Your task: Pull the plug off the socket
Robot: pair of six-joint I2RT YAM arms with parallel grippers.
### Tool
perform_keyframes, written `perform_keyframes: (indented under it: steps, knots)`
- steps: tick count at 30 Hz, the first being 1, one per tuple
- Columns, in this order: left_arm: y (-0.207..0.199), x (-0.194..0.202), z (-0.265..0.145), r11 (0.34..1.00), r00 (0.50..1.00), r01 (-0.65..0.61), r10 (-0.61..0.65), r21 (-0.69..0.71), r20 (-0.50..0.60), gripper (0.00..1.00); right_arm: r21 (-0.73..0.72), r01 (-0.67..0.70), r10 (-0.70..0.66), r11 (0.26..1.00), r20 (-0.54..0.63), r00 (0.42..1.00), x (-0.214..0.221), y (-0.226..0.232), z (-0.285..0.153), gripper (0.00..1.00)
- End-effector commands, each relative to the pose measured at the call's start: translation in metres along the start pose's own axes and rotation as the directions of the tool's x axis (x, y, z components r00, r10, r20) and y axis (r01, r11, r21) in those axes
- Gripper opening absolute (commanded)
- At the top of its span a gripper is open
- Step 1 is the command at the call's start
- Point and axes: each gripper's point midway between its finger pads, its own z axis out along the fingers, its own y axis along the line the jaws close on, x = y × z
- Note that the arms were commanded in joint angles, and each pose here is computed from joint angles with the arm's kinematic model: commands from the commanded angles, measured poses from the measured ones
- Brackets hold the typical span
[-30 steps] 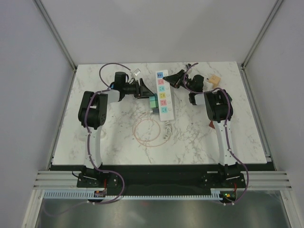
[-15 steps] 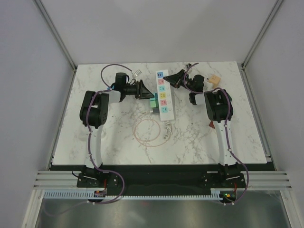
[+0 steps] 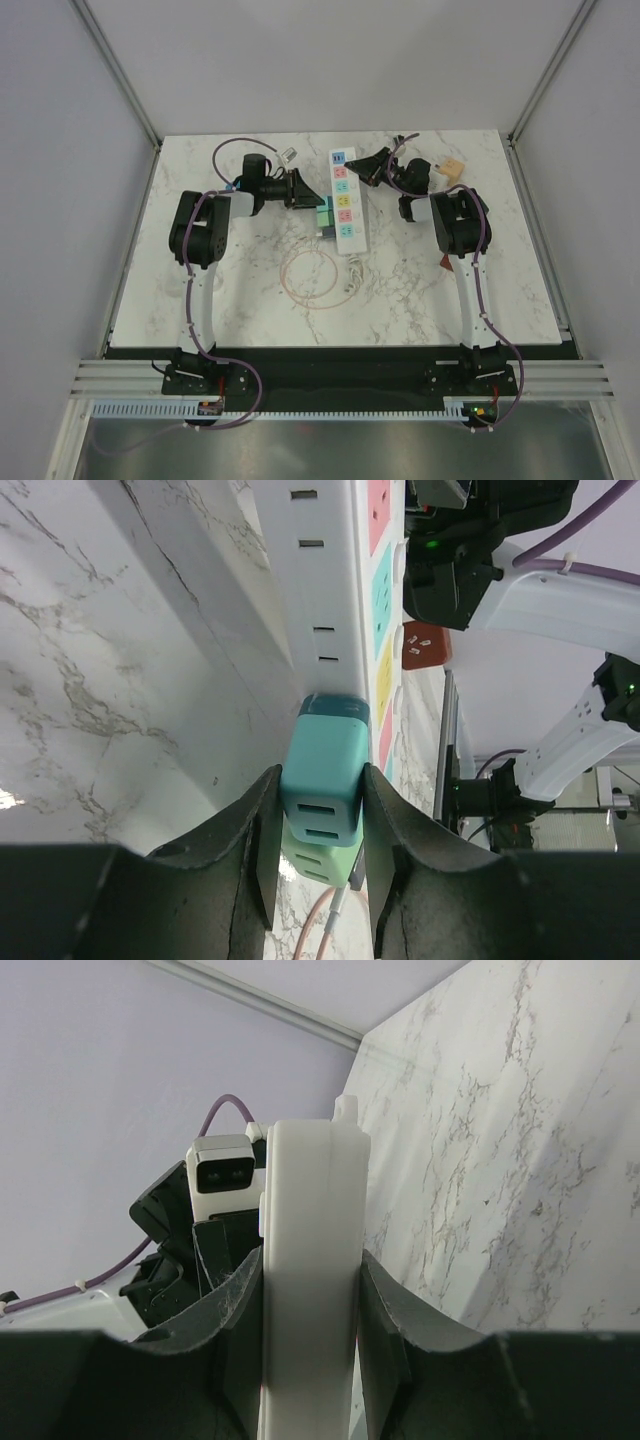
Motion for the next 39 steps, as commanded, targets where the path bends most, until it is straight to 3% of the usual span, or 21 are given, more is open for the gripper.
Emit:
perform_keyframes:
  steps: [1, 13, 21, 23, 29, 36, 39]
  knots:
    - [0.01, -0.015, -0.009, 1.0, 0.998, 0.012, -0.011, -0.021, 0.059, 0.02, -0.06, 0.125, -0.121, 0.99, 0.067, 0.99, -0.021, 0.018, -0.005, 0.0]
    - [0.009, -0.022, -0.022, 1.0, 0.991, 0.0, -0.003, 0.024, 0.134, 0.02, -0.145, 0.048, -0.029, 0.988, 0.133, 0.991, -0.038, 0.017, -0.026, 0.0]
    - [0.015, -0.038, -0.05, 0.997, 0.963, 0.017, 0.004, -0.076, 0.269, 0.02, -0.113, 0.054, -0.039, 0.992, 0.126, 0.991, -0.037, 0.012, -0.024, 0.0]
    - [0.026, -0.048, -0.068, 0.983, 0.934, 0.048, 0.019, -0.176, 0.357, 0.02, -0.099, 0.062, -0.049, 0.993, 0.129, 0.99, -0.039, 0.011, -0.024, 0.0]
    - [0.055, -0.053, -0.11, 0.892, 0.872, 0.184, 0.045, -0.413, 0.488, 0.02, -0.058, 0.087, -0.08, 0.995, 0.108, 0.991, -0.033, 0.009, -0.018, 0.0]
    - [0.07, -0.044, -0.159, 0.788, 0.772, 0.354, 0.057, -0.503, 0.633, 0.02, -0.045, 0.091, -0.086, 0.995, 0.102, 0.991, -0.032, 0.008, -0.016, 0.0]
    - [0.08, -0.037, -0.191, 0.737, 0.696, 0.455, 0.056, -0.5, 0.716, 0.02, -0.04, 0.092, -0.088, 0.995, 0.102, 0.991, -0.032, 0.008, -0.015, 0.0]
